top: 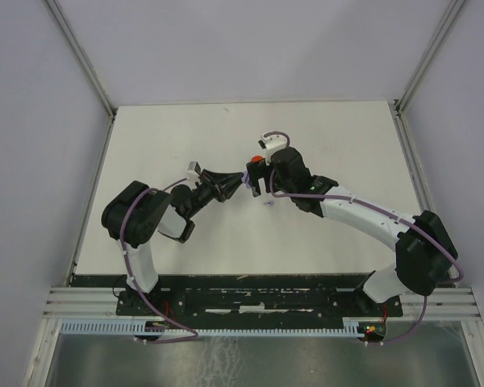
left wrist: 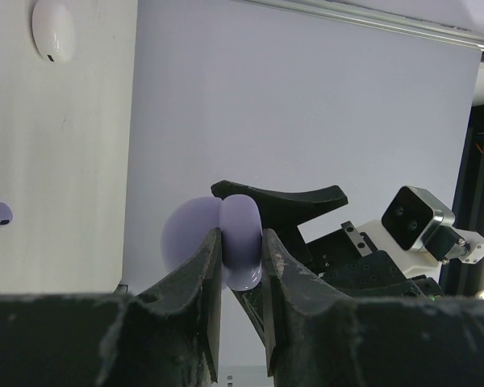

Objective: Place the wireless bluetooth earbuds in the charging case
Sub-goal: Pick up the earbud from the charging case.

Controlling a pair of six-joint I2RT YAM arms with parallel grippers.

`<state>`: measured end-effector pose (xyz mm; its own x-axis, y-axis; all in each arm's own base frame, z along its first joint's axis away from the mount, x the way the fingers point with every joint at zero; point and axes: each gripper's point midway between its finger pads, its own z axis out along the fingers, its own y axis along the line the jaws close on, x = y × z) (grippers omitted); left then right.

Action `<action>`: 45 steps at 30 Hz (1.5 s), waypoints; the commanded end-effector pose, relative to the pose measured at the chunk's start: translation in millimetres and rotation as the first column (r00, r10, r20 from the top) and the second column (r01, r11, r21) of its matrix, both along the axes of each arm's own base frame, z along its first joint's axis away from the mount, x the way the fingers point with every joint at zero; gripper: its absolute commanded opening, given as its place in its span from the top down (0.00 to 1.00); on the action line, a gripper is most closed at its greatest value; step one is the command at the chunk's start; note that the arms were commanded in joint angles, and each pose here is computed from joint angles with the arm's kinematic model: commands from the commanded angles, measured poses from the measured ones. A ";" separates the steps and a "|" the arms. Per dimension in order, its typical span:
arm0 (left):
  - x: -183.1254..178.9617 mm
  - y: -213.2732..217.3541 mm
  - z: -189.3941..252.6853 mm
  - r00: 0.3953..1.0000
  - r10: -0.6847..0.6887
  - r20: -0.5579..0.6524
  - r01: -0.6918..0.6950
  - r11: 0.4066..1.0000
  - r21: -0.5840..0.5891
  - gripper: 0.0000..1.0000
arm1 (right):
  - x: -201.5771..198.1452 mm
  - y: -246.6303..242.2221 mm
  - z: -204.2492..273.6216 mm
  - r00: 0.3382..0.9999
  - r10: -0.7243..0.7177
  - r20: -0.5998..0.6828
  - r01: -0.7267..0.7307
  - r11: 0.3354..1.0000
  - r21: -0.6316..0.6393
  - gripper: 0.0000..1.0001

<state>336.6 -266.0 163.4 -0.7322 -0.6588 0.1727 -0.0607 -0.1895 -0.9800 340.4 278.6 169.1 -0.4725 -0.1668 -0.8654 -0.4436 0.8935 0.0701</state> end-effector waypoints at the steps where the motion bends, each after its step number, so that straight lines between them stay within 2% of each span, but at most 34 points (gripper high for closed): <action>1: -9.6 4.6 44.5 0.979 0.006 0.202 0.009 0.997 -0.072 0.97 | 12.7 -2.7 29.4 0.996 -0.046 0.071 0.044 0.999 0.026 0.00; 22: -9.4 2.8 44.4 0.979 0.002 0.203 0.013 0.997 -0.072 0.97 | 17.2 8.4 48.6 0.994 -0.014 0.105 0.008 0.998 0.061 0.01; 34: -14.1 -5.0 56.1 0.970 -0.063 0.236 0.084 0.993 -0.080 0.97 | -10.1 22.9 52.1 0.971 0.206 0.120 -0.221 0.967 0.126 0.43; 45: -16.7 -9.9 57.6 0.963 -0.104 0.248 0.126 0.989 -0.074 0.97 | -14.4 29.1 48.8 0.951 0.286 0.120 -0.298 0.950 0.098 0.44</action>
